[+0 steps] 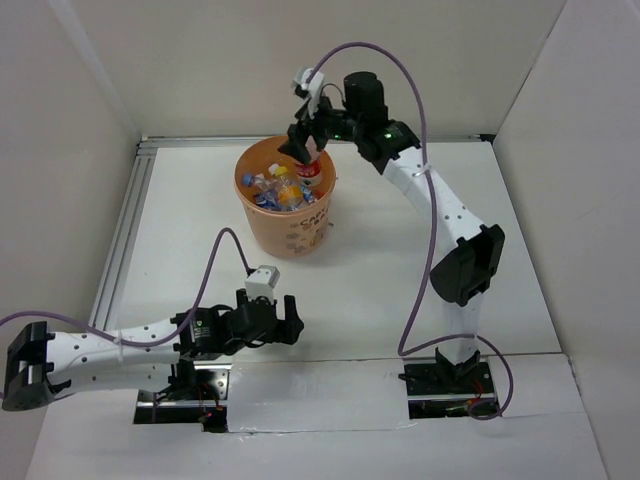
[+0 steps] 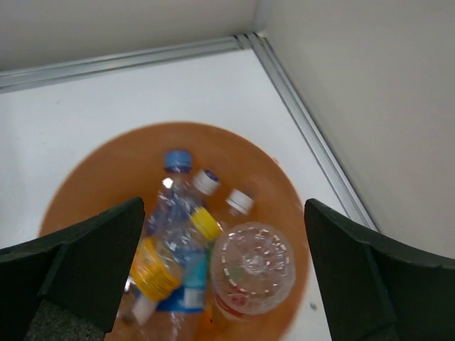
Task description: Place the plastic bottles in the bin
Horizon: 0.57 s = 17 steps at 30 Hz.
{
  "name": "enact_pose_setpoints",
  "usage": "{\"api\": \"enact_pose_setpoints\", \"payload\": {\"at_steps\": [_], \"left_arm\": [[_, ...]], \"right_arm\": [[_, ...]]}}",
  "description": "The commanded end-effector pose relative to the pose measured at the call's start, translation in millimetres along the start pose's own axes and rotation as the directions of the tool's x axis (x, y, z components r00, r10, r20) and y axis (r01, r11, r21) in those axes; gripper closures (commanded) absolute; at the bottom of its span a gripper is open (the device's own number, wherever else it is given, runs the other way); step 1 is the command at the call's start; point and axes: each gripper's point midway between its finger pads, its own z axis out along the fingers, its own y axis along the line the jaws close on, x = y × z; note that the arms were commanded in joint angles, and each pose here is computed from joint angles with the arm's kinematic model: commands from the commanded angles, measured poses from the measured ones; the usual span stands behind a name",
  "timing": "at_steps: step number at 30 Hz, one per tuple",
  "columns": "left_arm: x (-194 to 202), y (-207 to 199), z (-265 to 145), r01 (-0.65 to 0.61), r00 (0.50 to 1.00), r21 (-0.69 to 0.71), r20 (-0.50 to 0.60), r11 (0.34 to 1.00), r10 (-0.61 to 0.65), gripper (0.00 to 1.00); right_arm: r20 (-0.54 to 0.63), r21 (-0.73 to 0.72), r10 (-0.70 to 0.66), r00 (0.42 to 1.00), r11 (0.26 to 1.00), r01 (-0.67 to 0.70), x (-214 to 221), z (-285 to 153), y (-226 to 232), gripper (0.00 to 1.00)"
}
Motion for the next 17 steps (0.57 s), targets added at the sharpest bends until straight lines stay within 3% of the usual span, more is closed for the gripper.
{"api": "enact_pose_setpoints", "payload": {"at_steps": [1, 5, 6, 8, 9, 12, 17], "left_arm": [[-28.5, -22.3, -7.7, 0.007, 0.997, 0.042, 0.073, 0.999, -0.010, 0.00], [-39.3, -34.6, -8.5, -0.022, 0.996, 0.060, 0.091, 0.998, 0.017, 0.00], [-39.4, -34.1, -8.5, -0.036, 0.995, 0.059, 0.092, 0.998, 0.030, 0.00], [-48.1, -44.1, -10.4, -0.033, 0.994, 0.082, 0.111, 0.996, 0.024, 0.00], [-46.2, -42.9, -8.2, -0.048, 0.994, 0.073, 0.106, 0.996, 0.040, 0.00], [-49.7, -49.9, -9.0, -0.053, 0.993, 0.090, 0.107, 0.995, 0.043, 0.00], [-55.2, -55.6, -6.3, -0.084, 0.991, 0.090, 0.111, 0.992, 0.074, 0.00]], "right_arm": [[0.029, 0.190, 0.052, 0.998, 0.980, -0.057, -36.3, -70.7, -47.7, 0.00], [-0.031, 0.353, 0.242, 0.970, 0.910, -0.216, 6.8, -141.3, -72.0, 0.00], [-0.095, 0.439, 0.332, 0.938, 0.860, -0.260, 52.9, -158.4, -76.9, 0.00], [-0.110, 0.543, 0.377, 0.920, 0.797, -0.262, 64.0, -193.3, -63.2, 0.00], [-0.168, 0.629, 0.457, 0.874, 0.732, -0.262, 110.6, -208.9, -57.3, 0.00], [-0.141, 0.723, 0.466, 0.873, 0.651, -0.230, 124.5, -259.6, -35.9, 0.00], [-0.153, 0.833, 0.530, 0.834, 0.523, -0.179, 203.2, -321.8, 17.7, 0.00]]}}
